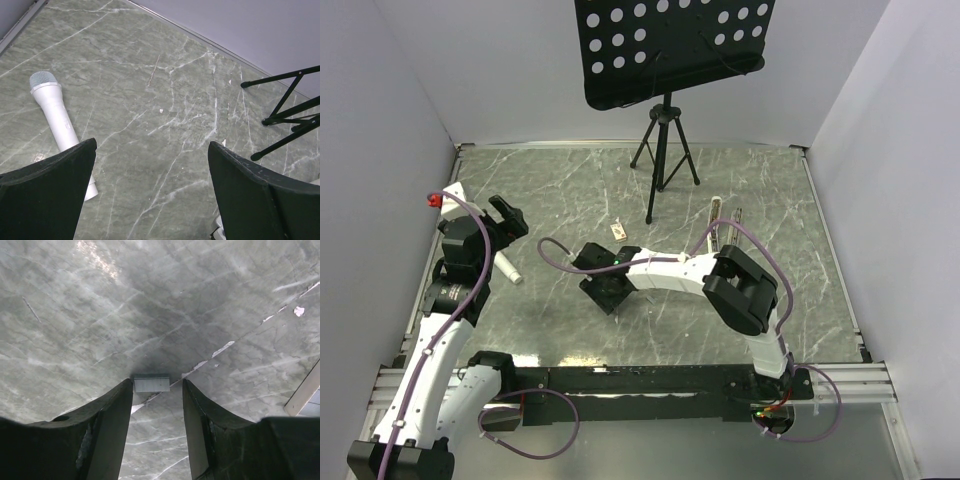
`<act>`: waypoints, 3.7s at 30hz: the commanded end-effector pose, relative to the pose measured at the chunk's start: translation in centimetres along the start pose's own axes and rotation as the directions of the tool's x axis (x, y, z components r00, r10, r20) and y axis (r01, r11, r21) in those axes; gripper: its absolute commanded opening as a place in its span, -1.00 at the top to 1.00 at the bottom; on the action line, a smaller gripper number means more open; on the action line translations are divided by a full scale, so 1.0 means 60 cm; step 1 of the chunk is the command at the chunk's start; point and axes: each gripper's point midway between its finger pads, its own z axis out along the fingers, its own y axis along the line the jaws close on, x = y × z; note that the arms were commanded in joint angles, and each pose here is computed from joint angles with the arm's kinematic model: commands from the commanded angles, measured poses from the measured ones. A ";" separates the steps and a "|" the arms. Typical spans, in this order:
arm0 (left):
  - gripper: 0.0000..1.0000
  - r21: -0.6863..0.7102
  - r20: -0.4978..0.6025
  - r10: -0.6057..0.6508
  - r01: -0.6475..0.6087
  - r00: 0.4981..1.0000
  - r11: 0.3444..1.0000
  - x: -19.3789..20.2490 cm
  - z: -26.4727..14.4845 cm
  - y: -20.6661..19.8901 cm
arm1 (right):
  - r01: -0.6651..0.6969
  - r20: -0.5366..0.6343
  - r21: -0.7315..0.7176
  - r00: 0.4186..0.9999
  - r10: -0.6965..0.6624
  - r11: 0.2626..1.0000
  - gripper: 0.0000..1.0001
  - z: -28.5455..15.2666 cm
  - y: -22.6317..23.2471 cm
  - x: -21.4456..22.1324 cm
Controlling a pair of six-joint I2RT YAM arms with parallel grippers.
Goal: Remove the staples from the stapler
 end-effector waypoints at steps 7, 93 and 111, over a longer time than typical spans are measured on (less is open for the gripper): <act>-0.94 0.013 0.035 -0.013 0.013 0.999 1.000 -0.013 -0.003 -0.005 | 0.016 0.023 0.034 1.000 -0.017 0.999 0.02 -0.004 0.003 -0.022; -0.93 0.012 0.028 0.000 -0.001 1.000 1.000 -0.009 0.001 -0.008 | -0.220 0.147 0.188 0.970 0.194 0.957 0.22 -0.089 -0.244 -0.057; -0.94 0.022 0.023 -0.001 0.001 1.000 1.000 -0.008 0.001 -0.011 | -0.312 0.165 0.333 0.948 0.271 0.890 0.22 -0.072 -0.378 -0.071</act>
